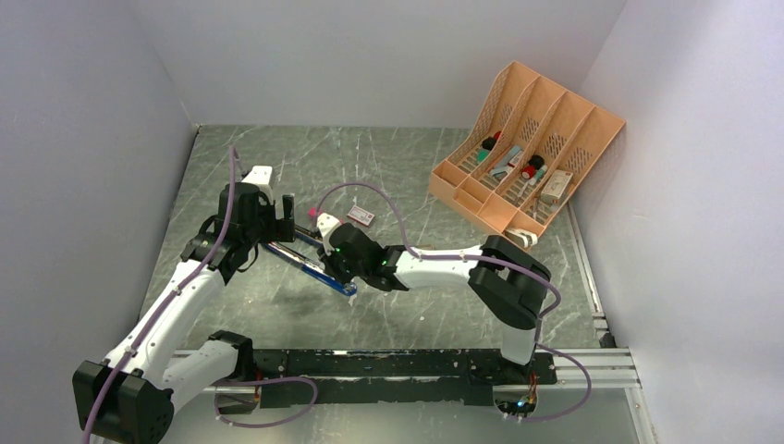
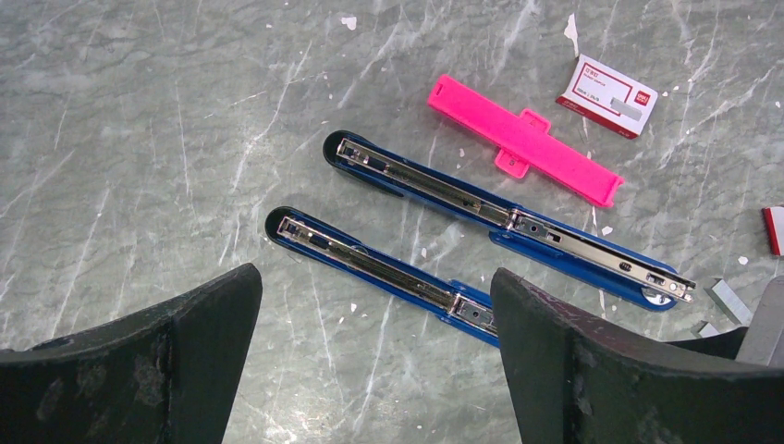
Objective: Load the staples into the stapler
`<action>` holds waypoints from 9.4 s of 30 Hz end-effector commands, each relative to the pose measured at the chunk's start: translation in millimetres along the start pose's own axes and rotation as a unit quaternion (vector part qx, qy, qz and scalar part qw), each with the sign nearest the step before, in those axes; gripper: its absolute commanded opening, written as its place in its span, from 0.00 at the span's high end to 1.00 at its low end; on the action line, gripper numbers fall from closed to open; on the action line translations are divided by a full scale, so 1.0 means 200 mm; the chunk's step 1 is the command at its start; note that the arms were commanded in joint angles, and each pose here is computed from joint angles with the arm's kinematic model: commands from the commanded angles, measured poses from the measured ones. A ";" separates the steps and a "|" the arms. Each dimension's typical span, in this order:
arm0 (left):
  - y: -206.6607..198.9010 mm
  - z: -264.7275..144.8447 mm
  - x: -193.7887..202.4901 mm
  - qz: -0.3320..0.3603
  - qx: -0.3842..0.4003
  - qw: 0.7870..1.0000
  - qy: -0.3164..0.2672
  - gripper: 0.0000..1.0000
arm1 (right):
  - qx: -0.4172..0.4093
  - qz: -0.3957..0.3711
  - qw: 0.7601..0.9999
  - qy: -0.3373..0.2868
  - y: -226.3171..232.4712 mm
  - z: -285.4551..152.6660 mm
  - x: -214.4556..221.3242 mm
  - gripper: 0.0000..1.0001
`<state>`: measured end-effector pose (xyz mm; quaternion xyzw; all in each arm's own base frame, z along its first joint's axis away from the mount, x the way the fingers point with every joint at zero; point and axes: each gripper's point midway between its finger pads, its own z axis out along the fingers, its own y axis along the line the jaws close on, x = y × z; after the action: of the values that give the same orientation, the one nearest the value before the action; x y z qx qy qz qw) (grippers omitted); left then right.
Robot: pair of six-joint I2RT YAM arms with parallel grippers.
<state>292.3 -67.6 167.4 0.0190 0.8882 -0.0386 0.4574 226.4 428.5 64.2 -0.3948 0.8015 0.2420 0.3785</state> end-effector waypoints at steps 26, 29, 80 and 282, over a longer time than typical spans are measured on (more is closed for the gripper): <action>-0.02 -0.01 -0.03 0.003 0.013 1.000 -0.014 0.02 | -0.012 -0.001 1.000 0.018 0.03 0.05 0.03 1.00; -0.02 -0.01 -0.03 0.003 0.013 1.000 -0.013 0.02 | -0.012 -0.001 1.000 0.019 0.03 0.05 0.03 1.00; -0.03 -0.01 -0.03 0.003 0.016 1.000 -0.015 0.02 | -0.029 -0.033 0.998 0.038 0.05 0.03 0.06 0.80; -0.05 -0.01 -0.03 0.007 0.022 1.000 -0.014 0.02 | -0.169 -0.134 0.973 -0.080 0.34 0.00 0.49 0.96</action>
<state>291.1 -72.2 169.2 0.0255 0.8867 -0.0454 0.4594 138.4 437.0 17.2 -0.5212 0.6352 0.3730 0.4310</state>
